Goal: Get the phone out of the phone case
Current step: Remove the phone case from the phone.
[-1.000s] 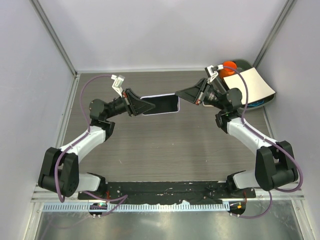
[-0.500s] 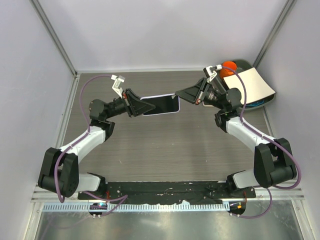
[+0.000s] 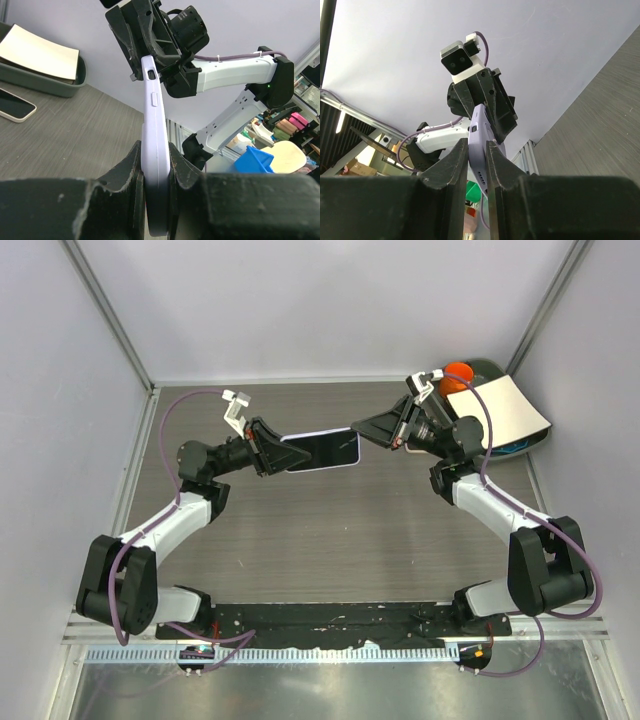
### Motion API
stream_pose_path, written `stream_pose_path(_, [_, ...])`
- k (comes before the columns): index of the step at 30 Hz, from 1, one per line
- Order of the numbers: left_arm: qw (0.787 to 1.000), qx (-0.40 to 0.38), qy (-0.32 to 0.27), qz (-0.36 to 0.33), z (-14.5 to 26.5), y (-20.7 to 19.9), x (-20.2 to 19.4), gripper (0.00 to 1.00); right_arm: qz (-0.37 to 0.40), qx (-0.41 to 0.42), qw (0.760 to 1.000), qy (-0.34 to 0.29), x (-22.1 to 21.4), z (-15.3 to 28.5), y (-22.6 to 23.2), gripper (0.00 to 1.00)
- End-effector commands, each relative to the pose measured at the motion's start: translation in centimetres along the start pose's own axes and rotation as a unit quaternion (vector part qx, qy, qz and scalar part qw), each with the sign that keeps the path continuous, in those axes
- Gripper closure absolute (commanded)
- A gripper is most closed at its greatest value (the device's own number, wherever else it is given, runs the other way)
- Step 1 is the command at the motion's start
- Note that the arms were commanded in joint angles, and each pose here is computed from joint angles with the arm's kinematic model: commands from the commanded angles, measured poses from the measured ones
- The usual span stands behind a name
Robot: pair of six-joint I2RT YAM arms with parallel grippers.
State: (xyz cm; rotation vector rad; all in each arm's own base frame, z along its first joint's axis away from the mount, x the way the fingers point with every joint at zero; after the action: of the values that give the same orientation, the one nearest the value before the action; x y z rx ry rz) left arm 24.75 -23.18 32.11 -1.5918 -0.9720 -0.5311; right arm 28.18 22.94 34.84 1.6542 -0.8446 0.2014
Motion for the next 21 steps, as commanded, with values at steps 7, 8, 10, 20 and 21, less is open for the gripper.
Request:
stream_pose_path(7, [0.986,-0.108,0.062,-0.109,-0.2,-5.1,-1.5,1.0,-0.03,-0.027,0.998,-0.041,1.2,-0.3,-0.4,0.92])
stream_pose_path(8, [0.986,-0.109,0.062,-0.109,-0.2,-5.1,-1.6,1.0,-0.032,-0.026,0.998,-0.042,1.2,-0.3,-0.3,0.91])
stream_pose_path(10, [0.985,-0.111,0.065,-0.111,-0.2,-5.2,-1.6,1.0,-0.037,-0.03,0.998,-0.045,1.2,-0.3,-0.5,0.91])
stream_pose_path(20, [0.983,-0.12,0.076,-0.116,-0.2,-5.4,-2.1,1.0,-0.058,-0.038,0.995,-0.071,1.4,0.1,-0.5,0.87])
stream_pose_path(21, [0.983,-0.121,0.077,-0.115,-0.2,-5.5,-2.1,1.0,-0.058,-0.04,0.995,-0.071,1.4,0.1,-0.6,0.87])
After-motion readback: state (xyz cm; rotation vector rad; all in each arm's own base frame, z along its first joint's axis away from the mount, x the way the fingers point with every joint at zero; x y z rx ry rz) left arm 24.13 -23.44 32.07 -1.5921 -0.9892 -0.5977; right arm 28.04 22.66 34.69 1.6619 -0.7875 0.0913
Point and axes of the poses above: each gripper's point midway between its finger pads, its own z axis back along the fingers, its own y axis along the line the jaws close on, x = y × z, the point moved 3 cm from there along z, back along the fingers, and after that the axes turned 6 degrees about z, right-handed, at the moved point
